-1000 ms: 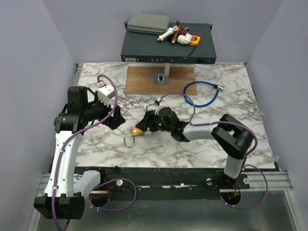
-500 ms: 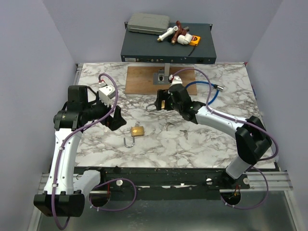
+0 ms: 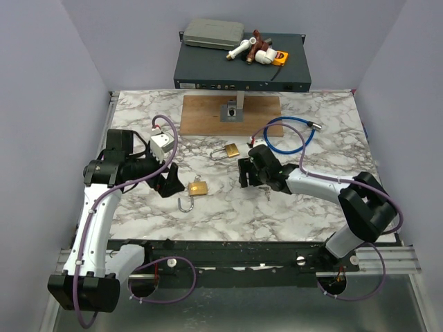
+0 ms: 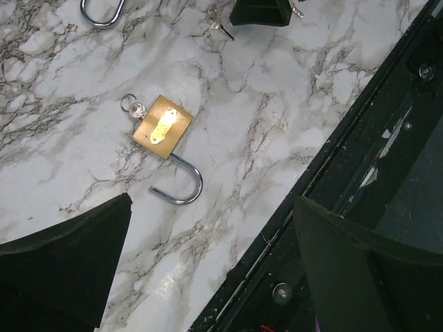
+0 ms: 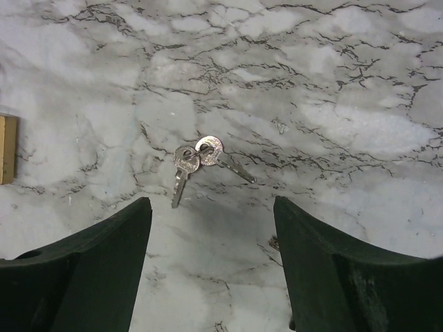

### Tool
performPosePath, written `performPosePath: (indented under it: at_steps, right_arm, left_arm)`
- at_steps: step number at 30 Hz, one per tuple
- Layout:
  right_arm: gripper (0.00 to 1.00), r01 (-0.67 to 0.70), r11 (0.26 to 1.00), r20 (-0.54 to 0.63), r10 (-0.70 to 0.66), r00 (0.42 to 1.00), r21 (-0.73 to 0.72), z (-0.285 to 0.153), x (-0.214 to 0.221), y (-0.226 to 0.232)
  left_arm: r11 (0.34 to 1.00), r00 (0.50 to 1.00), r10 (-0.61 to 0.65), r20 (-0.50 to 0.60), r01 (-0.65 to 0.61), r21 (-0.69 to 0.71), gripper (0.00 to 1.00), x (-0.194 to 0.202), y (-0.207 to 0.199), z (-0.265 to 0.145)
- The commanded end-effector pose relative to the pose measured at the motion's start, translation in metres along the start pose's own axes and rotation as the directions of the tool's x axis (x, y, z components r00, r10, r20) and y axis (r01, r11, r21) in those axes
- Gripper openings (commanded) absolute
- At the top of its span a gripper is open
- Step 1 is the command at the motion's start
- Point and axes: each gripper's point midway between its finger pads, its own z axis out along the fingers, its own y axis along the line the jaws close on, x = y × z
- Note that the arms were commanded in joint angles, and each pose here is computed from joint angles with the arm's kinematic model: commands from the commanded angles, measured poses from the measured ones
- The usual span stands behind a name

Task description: Unlock with the key

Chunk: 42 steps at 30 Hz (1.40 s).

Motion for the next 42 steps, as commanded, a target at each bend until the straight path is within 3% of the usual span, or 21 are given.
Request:
performPosePath:
  at_steps: [1,6,12,26,35,41,42]
  right_arm:
    - [0.73,-0.02,0.999,0.036,0.022,0.999,-0.049,-0.004,-0.011,0.011]
    - [0.69,-0.004,0.999,0.046,0.006,0.999,-0.043,0.007,-0.02,0.014]
    - [0.57,-0.018,0.997,0.029,0.02,0.999,-0.076,0.017,-0.02,0.025]
    - [0.46,-0.037,0.996,-0.025,0.035,0.999,-0.077,0.033,0.0,0.033]
    - [0.28,-0.05,0.997,-0.005,0.05,0.999,-0.052,0.042,0.002,0.029]
    - [0.01,-0.053,0.998,-0.006,0.052,0.999,-0.039,0.045,0.004,0.026]
    - [0.01,-0.054,0.998,-0.002,0.054,0.999,-0.04,0.044,0.004,0.026]
  left_arm:
    - [0.999,1.0,0.029,-0.009,-0.029,0.035,0.99,0.005,-0.011,0.003]
    - [0.999,0.999,0.036,-0.01,-0.036,0.035,0.98,0.005,-0.012,0.004]
    - [0.998,0.999,0.046,-0.024,-0.045,0.032,0.98,0.01,-0.011,0.006]
    - [0.996,0.995,0.09,-0.031,-0.089,0.025,0.98,0.019,-0.005,0.012]
    - [0.993,0.994,0.105,-0.041,-0.102,0.053,0.99,0.024,-0.01,0.015]
    - [0.989,0.99,0.13,-0.055,-0.126,0.083,0.96,0.033,-0.015,0.018]
    - [0.988,0.989,0.135,-0.057,-0.13,0.086,0.95,0.035,-0.015,0.019]
